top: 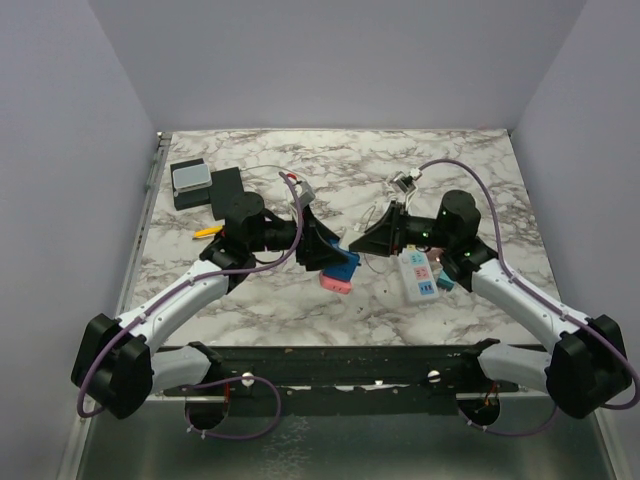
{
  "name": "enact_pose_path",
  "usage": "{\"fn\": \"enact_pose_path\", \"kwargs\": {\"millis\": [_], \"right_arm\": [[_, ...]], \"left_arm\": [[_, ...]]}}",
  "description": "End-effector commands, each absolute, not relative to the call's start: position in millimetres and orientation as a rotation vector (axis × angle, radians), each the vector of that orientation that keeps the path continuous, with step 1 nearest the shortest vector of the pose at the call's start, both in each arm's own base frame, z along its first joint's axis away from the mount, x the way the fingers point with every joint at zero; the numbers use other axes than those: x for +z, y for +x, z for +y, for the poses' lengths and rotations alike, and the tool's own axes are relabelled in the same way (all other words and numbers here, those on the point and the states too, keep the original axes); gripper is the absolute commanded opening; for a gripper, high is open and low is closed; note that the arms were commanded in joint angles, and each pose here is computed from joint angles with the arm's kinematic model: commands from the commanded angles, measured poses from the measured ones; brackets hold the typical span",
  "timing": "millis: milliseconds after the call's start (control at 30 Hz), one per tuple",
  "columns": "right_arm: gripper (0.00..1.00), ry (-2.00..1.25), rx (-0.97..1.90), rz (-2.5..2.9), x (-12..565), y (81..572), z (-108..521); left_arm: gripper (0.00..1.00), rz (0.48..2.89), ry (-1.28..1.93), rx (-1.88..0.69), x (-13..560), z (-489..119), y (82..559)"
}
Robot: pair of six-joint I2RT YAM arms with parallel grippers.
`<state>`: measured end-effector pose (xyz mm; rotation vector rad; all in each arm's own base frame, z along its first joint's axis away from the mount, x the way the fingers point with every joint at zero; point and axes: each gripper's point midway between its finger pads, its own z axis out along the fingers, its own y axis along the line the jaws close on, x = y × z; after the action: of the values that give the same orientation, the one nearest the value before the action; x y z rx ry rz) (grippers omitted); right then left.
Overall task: Pull the plug off the socket
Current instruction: Remove the plug from the socket.
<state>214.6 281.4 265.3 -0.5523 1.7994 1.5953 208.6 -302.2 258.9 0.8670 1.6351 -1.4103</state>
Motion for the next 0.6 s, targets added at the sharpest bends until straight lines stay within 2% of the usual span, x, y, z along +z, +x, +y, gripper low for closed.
{"fn": "enact_pose_path", "kwargs": {"millis": [0,233,567], "right_arm": [[0.0,-0.533,1.601,1.75,295.0,227.9,288.4],[0.0,-0.53,1.583,1.783,292.0,232.7,288.7],[0.0,-0.665,1.53,1.62,308.6,212.8,279.9]], "left_arm": [[0.0,1.626,0.889,-1.394,256.2,-299.3,208.8],[0.0,1.622,0.896,-1.397,256.2,-298.9,207.2],[0.0,1.696,0.846,-1.355,244.3,-299.5,220.2]]}}
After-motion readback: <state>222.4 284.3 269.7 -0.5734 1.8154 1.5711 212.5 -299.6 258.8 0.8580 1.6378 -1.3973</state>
